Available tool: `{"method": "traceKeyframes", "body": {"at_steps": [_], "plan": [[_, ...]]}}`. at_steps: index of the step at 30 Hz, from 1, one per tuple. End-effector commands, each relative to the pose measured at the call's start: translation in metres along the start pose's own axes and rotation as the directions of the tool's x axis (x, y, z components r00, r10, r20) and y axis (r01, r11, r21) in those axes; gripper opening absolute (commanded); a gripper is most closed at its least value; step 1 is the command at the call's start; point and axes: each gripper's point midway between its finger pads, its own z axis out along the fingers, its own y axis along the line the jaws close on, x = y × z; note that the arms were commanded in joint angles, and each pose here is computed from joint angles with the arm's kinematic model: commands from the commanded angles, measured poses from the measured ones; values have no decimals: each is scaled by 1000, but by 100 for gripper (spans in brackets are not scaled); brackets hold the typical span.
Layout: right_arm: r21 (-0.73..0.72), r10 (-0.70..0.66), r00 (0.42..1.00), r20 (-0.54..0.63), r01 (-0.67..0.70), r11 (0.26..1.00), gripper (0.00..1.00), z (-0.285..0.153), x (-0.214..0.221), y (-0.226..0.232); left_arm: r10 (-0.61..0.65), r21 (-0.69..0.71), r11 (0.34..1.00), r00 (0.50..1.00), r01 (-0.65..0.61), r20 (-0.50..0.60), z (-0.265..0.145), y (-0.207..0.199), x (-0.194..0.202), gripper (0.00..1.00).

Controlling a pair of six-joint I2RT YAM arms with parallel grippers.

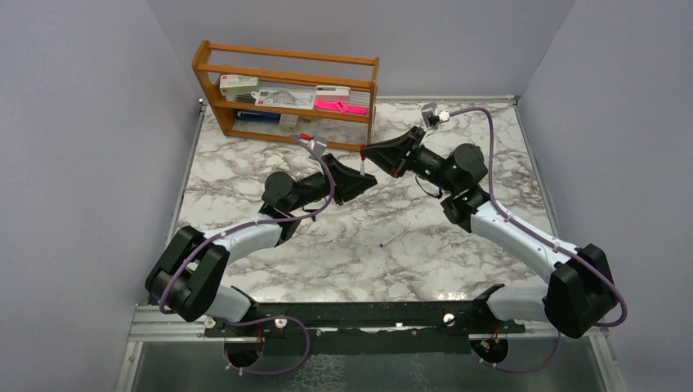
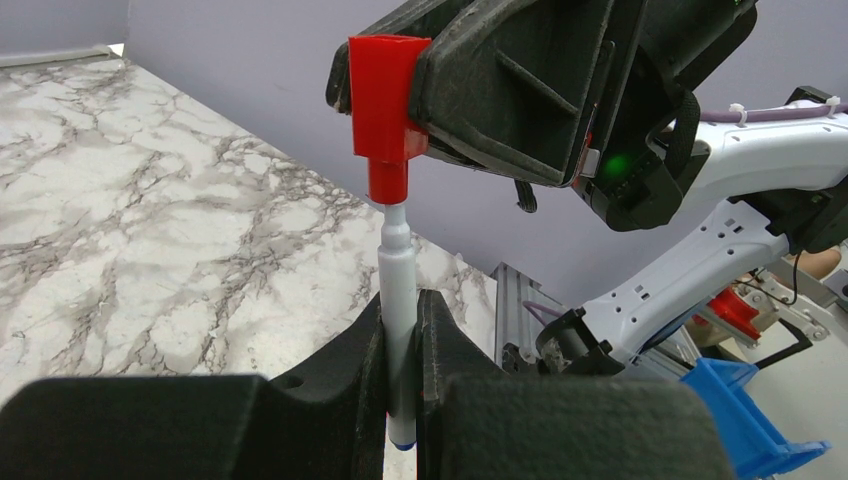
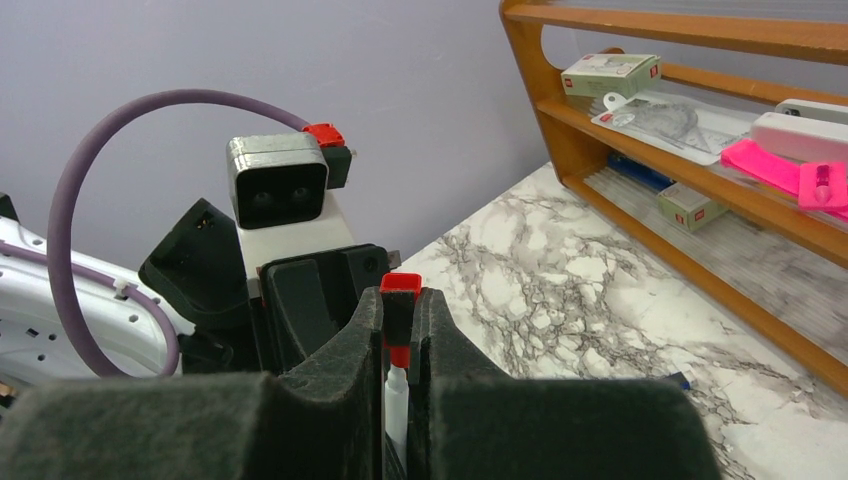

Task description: Insert the pens into the pen caps

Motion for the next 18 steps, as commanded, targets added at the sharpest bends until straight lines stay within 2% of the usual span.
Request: {"method": "traceKeyframes", "body": {"at_steps": [1, 6, 18], "plan": [[13, 3, 1000, -24, -3, 1000, 1, -4, 10, -6, 71, 52, 996, 996, -75, 60, 3, -19, -22, 0], [-9, 13, 999, -33, -13, 1000, 1, -3, 11, -2, 70, 48, 996, 996, -73, 61, 4, -18, -23, 0], [-9, 69, 983, -170, -71, 997, 1, -14, 46, -3, 82, 10, 997, 995, -83, 62, 20, -4, -32, 0]]}}
